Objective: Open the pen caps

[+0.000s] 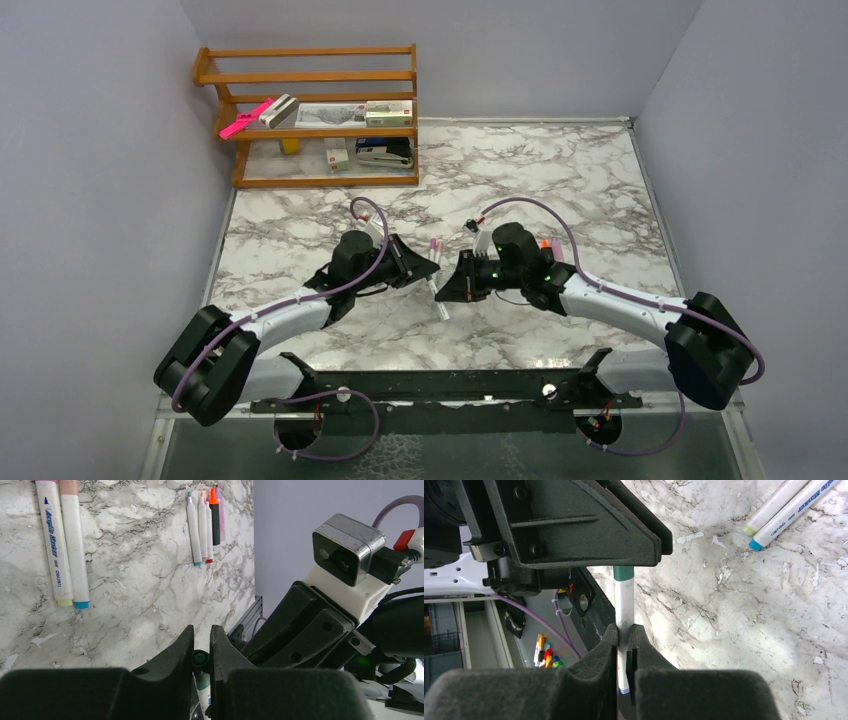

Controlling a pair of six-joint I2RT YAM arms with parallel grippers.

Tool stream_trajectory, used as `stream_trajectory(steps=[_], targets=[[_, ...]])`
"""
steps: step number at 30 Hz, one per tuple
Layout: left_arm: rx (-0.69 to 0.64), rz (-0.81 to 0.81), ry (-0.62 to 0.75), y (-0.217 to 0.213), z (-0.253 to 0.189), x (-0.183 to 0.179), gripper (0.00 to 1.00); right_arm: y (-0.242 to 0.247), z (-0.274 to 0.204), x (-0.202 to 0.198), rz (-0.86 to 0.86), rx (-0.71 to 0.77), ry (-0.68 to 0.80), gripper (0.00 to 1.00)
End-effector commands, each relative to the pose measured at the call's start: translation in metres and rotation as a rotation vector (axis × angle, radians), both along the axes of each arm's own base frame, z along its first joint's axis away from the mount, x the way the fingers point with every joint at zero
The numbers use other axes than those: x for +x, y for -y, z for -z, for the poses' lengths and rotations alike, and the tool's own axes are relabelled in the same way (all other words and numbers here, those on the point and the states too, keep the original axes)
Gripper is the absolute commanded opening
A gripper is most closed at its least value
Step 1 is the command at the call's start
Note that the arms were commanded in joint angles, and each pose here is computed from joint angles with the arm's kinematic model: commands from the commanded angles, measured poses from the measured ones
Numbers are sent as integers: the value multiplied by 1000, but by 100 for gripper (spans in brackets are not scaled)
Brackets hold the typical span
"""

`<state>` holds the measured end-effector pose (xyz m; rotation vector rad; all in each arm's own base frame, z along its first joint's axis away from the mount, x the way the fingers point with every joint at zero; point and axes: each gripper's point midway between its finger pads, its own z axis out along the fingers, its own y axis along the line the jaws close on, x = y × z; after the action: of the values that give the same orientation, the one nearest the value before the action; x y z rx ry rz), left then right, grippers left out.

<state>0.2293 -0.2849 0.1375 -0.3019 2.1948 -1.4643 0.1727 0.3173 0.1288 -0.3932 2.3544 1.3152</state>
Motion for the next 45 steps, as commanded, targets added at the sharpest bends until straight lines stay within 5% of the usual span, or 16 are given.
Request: stream_trajectory(steps=[1,5,9,14,21,28,34,45], targets=[[4,8,20,2,1,-1,4,-3,-6,3,11,19,20,1],[5,10,19,3,1,-2,4,-4,-7,3,6,24,20,2],[2,10,22,3,0,-2,4,-6,-8,3,-8,28,20,28],[-3,13,25,4,-3,-2,4,-7,-5,2,-18,27,11,43],[-13,19,29,8,-7,-2,4,-13,-2,3,-33,37,5,45],[-19,30,26,13,-7,-3,3,-20,-3,4,-53,59,-3,35],[-16,12,31,12,-6,-1,3,-22,-2,1,-75,71,-16,2],[-1,-41,74,12,-13,25,2,-14,-2,-9,-81,72,-25,1]])
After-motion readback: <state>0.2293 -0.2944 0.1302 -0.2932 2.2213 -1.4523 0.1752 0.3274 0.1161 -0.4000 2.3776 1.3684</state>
